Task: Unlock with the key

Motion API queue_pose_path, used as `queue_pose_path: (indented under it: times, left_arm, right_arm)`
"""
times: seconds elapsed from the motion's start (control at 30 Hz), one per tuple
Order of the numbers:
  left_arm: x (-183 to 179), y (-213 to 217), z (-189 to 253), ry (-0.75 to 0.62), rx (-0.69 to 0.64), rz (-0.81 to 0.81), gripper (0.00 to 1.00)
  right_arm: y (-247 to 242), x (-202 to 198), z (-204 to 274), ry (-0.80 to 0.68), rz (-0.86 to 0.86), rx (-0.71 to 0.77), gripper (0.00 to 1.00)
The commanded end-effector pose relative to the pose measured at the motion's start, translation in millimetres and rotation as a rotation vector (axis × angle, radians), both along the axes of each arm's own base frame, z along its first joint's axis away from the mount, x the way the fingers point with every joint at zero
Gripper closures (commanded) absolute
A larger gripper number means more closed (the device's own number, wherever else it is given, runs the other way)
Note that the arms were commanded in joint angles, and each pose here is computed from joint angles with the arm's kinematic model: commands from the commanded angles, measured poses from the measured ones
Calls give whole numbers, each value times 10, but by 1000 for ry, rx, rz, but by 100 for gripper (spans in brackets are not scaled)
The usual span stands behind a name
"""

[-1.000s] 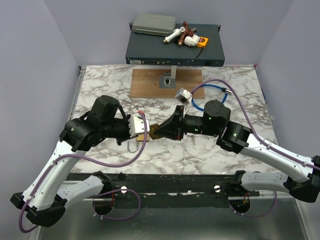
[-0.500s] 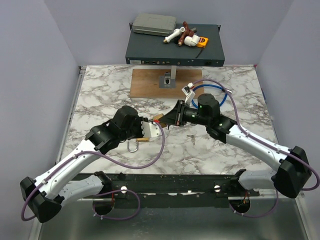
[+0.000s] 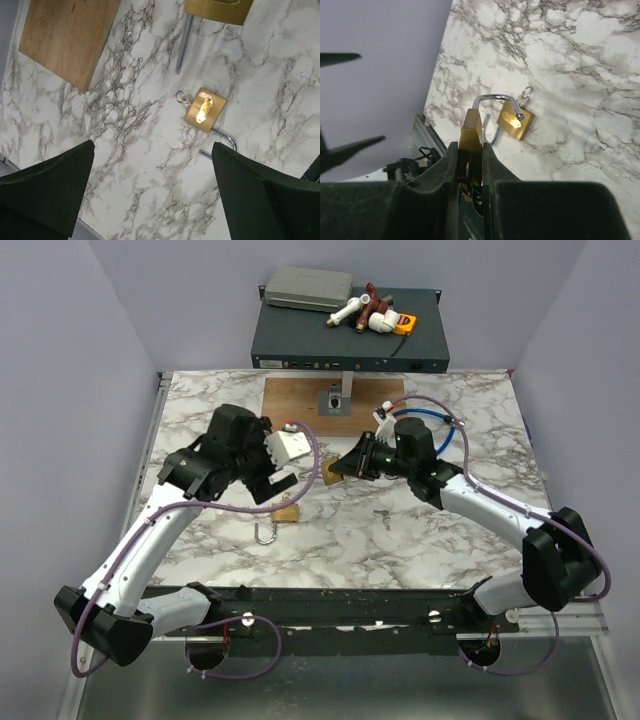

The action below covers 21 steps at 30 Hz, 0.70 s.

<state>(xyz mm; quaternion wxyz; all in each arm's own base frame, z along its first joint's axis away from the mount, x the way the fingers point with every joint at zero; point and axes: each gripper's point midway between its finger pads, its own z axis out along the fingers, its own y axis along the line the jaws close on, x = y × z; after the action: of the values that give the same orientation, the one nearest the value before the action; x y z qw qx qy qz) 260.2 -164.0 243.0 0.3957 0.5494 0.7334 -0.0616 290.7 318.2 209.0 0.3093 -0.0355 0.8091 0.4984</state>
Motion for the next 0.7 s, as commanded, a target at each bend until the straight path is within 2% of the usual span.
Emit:
queue_pose_path:
  times: [0.0,0.23,0.4,0.67]
  left_arm:
    - [-146,180,120,145,-147,81,1]
    - [-89,500,104,240,-231,209,1]
    - [-185,537,58,342,-230,214,2]
    - [-222,632,-66,329,-211,264,2]
  right_arm:
    - [151,134,-12,-118,81,14,99]
    - [258,365,-356,-214,109,-41,99]
    - [255,435,-468,-298,122,-64,99]
    - [198,210,-791,-228,159,-51,99]
